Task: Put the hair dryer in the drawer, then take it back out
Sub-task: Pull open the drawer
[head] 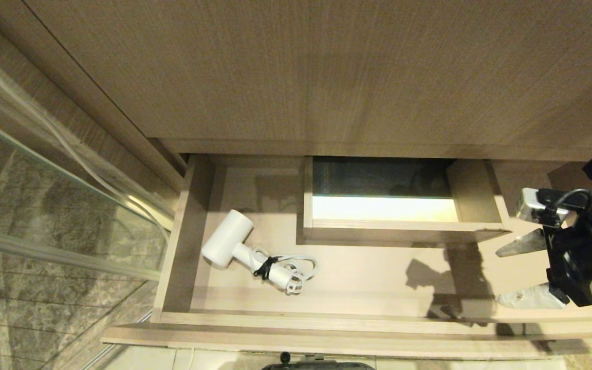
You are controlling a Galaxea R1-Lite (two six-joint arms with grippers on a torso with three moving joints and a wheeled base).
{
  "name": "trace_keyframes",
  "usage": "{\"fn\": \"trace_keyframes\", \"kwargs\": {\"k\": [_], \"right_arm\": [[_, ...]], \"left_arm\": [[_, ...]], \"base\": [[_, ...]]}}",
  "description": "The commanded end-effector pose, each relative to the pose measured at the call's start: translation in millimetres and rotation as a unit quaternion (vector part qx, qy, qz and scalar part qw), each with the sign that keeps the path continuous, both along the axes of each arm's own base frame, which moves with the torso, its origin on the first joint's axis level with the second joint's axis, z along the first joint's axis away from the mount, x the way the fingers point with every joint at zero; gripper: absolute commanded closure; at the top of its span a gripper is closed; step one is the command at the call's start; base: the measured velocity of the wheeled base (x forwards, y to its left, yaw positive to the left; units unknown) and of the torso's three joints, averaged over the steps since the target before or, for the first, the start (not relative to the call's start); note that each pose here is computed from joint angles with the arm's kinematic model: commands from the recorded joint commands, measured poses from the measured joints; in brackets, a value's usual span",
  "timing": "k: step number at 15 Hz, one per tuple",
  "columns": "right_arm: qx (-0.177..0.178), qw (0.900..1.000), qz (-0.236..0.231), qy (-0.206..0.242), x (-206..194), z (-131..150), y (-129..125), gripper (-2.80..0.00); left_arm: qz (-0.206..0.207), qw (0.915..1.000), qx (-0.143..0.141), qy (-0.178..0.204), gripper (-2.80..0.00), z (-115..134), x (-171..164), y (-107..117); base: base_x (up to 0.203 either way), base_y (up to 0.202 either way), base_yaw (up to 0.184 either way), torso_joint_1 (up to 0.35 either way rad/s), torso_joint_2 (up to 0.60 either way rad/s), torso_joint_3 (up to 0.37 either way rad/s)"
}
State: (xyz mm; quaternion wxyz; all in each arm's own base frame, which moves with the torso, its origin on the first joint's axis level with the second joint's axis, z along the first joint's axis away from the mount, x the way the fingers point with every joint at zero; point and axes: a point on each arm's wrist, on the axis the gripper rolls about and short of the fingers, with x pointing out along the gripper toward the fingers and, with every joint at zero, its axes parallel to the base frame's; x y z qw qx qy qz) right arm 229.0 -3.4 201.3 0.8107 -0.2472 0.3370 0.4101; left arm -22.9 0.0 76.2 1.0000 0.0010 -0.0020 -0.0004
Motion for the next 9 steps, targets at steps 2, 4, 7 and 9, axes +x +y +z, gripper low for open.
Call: {"fn": "trace_keyframes", "kwargs": {"k": [2,4,7,9], "right_arm": [[0.006,1.0,-0.008,-0.023,-7,11,-1,0.0],[0.014,0.999,-0.023,-0.024,-9,14,-1,0.0],[0.046,0.996,-0.071,-0.022,-11,21,0,0.0],[0.062,0.993,-0.095,-0.017,-11,22,-1,0.0]], "left_arm": [[0.0,1.0,0.0,0.0,0.0,0,0,0],[0.0,1.0,0.0,0.0,0.0,0,0,0],[0.0,1.0,0.0,0.0,0.0,0,0,0],[0.0,1.0,0.0,0.0,0.0,0,0,0]], "base": [[0.0,0.0,0.0,0.0,0.0,0.0],[0.0,0.0,0.0,0.0,0.0,0.0],[0.0,0.0,0.0,0.0,0.0,0.0],[0.0,0.0,0.0,0.0,0.0,0.0]]}}
